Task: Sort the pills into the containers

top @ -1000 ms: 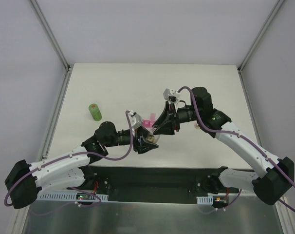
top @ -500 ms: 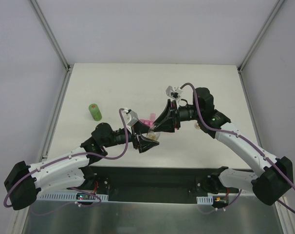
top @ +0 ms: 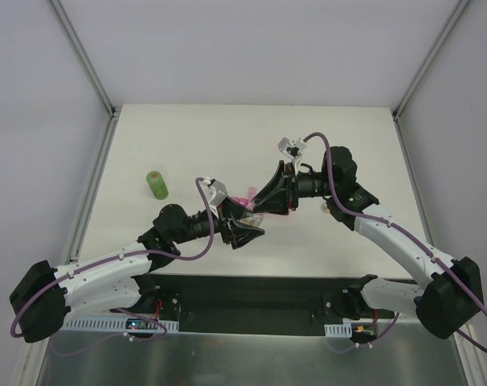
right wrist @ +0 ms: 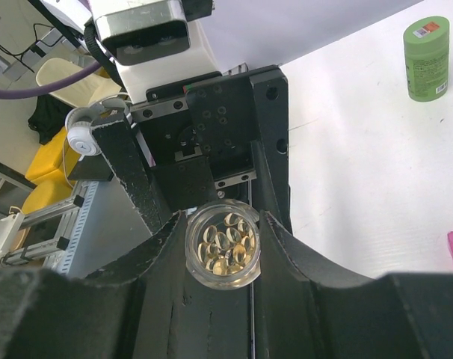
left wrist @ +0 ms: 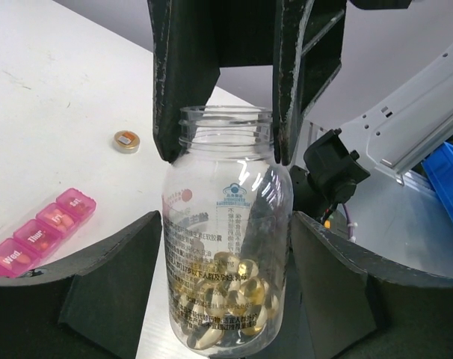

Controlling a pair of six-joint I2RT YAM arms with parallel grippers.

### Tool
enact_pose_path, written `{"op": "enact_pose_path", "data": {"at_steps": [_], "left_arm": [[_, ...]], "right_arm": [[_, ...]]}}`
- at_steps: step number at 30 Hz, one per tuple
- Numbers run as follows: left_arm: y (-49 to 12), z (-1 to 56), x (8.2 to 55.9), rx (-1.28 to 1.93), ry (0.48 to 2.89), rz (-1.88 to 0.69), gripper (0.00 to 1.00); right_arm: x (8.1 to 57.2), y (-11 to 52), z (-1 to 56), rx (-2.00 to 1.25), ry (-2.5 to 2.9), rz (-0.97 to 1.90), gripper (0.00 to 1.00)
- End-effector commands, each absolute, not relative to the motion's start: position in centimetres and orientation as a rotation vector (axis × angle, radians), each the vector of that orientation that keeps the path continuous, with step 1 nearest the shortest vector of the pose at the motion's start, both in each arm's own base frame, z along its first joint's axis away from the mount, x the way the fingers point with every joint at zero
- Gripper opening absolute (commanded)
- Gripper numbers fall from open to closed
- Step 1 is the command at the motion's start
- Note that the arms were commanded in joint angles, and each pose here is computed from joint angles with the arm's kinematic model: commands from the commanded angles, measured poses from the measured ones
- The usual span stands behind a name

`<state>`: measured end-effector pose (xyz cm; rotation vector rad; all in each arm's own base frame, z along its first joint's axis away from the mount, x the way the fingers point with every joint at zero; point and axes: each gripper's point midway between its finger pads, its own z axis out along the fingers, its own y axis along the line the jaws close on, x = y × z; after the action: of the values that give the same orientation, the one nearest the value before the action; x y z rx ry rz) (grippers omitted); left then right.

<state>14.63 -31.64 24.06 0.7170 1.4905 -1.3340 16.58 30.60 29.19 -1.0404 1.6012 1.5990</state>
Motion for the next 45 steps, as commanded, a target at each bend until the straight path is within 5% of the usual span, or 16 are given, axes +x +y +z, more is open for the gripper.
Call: {"op": "enact_pose_path", "data": {"at_steps": [1,8,13,19,25,29,35,45], "left_arm": [[-31.5,26.4,15.4,0.646,1.404,-1.350,0.68],[-31.7,25.9,15.3,0.656,1.428,-1.356,0.52],[-31.7,25.7,15.2,0.680,1.446,-1.345,0.23],[-31.1,25.0,15.1,0.729,1.471,-1.288,0.06],[-30.4,23.6,15.0,0.778,1.518,-1.254,0.03],[-30.0,22.8,14.9,0.804,1.538,-1.247,0.00],[-29.4,20.8,15.0,0.866,1.614,-1.195,0.00],[-26.8,16.6,16.8,1.089,1.699,-1.034,0.00]], "right_arm": [[16.4,30.6,30.7,-1.055,1.523,1.609,0.12],[16.3,30.6,30.7,-1.062,1.513,1.606,0.12],[16.2,30.4,30.6,-1.080,1.494,1.594,0.12],[15.5,30.1,30.3,-1.128,1.460,1.595,0.22],[15.2,30.0,30.9,-1.142,1.436,1.612,0.52],[15.4,29.9,31.8,-1.124,1.421,1.629,0.80],[16.8,29.0,32.3,-1.071,1.432,1.586,0.98],[22.3,22.2,26.6,-1.017,1.539,1.098,0.97]]}}
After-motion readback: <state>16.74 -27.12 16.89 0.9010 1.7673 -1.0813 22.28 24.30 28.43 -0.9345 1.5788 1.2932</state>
